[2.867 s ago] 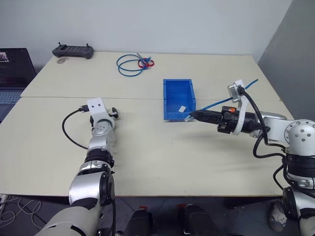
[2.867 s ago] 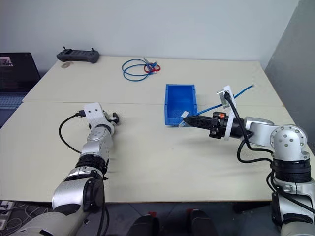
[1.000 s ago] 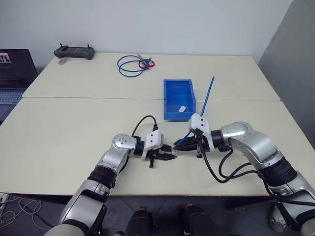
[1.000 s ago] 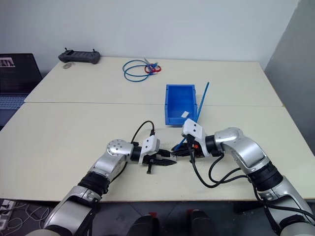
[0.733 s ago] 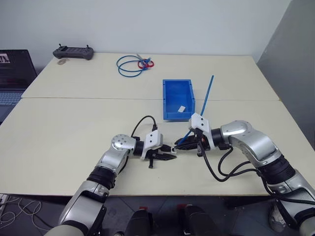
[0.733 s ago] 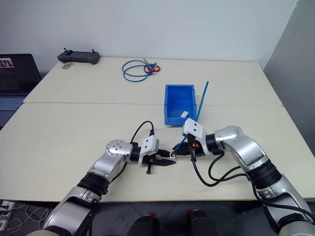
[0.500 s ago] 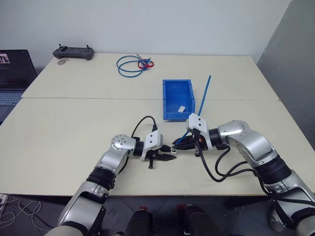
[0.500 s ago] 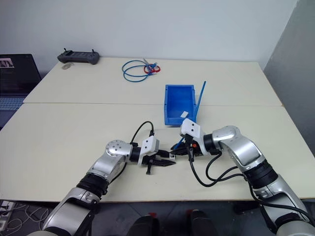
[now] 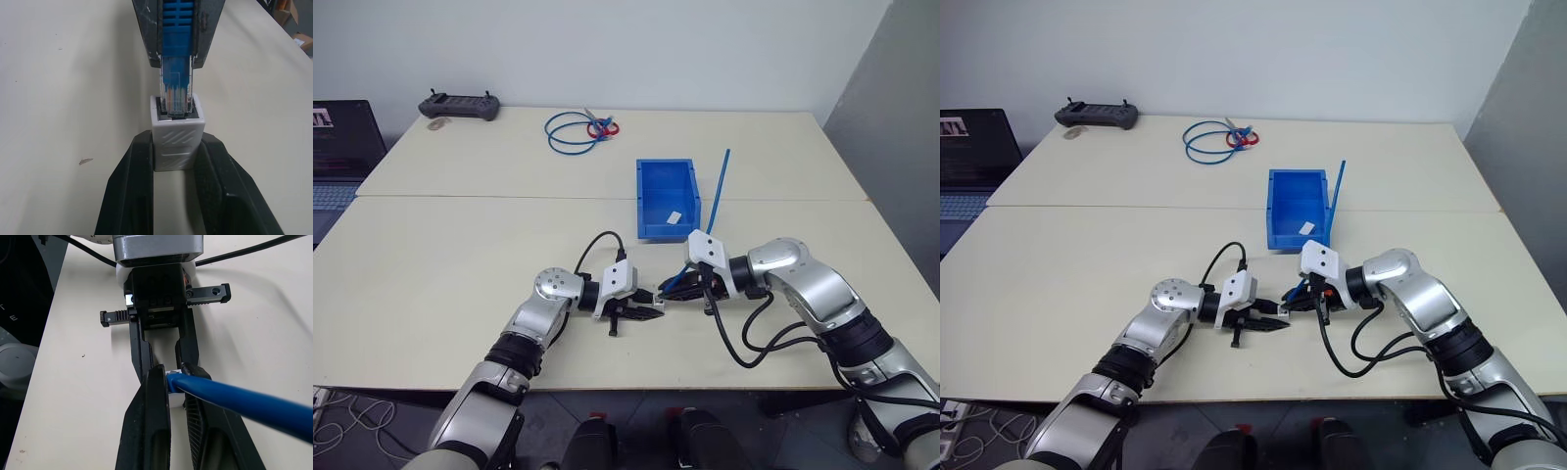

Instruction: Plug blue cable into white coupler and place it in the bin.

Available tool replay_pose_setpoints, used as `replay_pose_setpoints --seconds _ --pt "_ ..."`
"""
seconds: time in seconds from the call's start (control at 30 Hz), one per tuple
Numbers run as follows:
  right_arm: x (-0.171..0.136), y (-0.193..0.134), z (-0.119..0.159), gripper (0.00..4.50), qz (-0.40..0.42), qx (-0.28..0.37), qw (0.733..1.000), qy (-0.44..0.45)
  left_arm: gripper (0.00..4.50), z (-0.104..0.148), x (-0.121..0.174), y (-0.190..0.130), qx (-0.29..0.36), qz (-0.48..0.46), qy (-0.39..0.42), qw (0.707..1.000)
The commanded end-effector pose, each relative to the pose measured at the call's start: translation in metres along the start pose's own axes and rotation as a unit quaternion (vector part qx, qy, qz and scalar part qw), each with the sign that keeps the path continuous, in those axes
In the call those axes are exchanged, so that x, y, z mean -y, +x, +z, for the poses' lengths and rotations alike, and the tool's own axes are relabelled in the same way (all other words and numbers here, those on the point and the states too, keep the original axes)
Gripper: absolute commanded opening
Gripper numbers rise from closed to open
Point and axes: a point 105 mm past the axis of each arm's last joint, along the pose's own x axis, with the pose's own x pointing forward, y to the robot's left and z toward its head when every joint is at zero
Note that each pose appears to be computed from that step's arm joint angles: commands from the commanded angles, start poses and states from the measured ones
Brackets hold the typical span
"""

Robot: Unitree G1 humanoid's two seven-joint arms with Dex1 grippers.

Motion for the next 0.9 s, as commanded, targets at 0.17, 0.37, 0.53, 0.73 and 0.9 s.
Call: replay_pose_setpoints --seconds 0.17,0.37,0.53,0.73,0.9 --pt "-0.008 0.009 -0.022 0.15 0.025 -0.064 0.998 0.014 0.8 -0.002 -0.001 -0.001 -0.006 0.009 0.005 1.0" --pt "-0.005 0.017 -0.02 0.15 0.02 -0.085 0.996 0.018 0.8 -0.003 -0.001 -0.002 -0.008 0.012 0.007 1.0" --pt "-0.006 0.016 -0.012 0.15 0.027 -0.102 0.994 0.007 0.8 -0.002 -0.003 -0.004 -0.01 0.016 0.009 1.0" --pt "-0.007 0.01 -0.01 0.15 0.029 -0.137 0.99 -0.009 0.8 -0.004 -0.006 -0.004 -0.016 0.027 0.002 0.999" --pt "-0.006 0.006 -0.01 0.15 0.022 -0.15 0.988 -0.009 0.8 -0.005 -0.006 -0.002 -0.016 0.026 -0.01 0.999"
